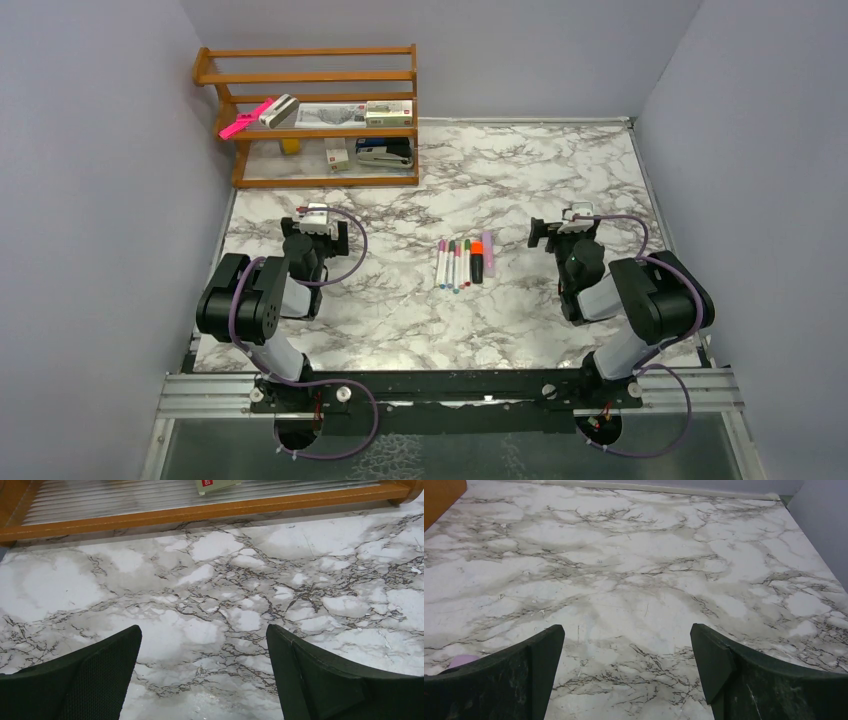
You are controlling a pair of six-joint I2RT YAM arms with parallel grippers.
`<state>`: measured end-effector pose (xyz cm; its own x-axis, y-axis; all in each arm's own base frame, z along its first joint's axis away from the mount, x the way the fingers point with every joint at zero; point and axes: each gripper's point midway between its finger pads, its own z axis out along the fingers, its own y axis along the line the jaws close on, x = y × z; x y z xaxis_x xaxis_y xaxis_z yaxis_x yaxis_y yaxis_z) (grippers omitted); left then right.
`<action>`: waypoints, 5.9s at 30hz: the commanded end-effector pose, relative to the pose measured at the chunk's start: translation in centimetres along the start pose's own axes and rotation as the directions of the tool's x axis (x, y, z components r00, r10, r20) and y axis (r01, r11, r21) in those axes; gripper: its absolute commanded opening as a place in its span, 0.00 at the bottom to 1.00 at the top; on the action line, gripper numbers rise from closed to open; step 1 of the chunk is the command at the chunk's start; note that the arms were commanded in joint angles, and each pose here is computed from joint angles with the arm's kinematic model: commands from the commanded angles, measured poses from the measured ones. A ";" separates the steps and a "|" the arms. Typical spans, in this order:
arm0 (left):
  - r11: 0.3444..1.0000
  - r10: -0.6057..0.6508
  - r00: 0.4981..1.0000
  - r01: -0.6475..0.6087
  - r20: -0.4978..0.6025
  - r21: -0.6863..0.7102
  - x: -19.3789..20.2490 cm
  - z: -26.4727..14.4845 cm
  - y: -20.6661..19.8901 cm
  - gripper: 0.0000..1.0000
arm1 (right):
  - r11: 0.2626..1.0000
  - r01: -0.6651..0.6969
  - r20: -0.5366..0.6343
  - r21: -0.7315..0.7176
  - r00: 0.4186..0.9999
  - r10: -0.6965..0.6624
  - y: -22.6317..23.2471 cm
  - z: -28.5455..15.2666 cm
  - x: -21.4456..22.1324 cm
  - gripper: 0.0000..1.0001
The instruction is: Open the pen caps
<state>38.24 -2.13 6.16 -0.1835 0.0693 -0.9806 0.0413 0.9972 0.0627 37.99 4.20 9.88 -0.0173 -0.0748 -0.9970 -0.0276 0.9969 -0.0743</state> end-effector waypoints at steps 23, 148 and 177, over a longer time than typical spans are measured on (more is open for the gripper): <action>1.000 -0.003 0.999 0.003 0.032 -0.003 -1.0 0.3 0.1 0.99 | 1.000 -0.011 0.038 0.028 0.999 0.010 -0.7 -0.3 -1.0 1.00; 0.637 -0.243 0.711 0.630 -0.660 0.445 -9.2 -11.2 -20.4 0.99 | 0.956 -0.250 -0.815 -0.156 0.579 0.018 15.1 -4.9 3.1 0.50; 0.598 -0.232 0.701 0.649 -0.674 0.470 -9.8 -11.9 -21.0 0.99 | 0.996 -0.031 -0.869 -0.079 0.491 -0.054 13.3 -6.5 8.0 0.37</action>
<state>27.71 -22.65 15.14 -0.8030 -0.1717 -0.5707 0.3276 0.6727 -0.6634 31.91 17.98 2.53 -0.8542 -0.1113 -0.5079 -0.1352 0.9908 0.0102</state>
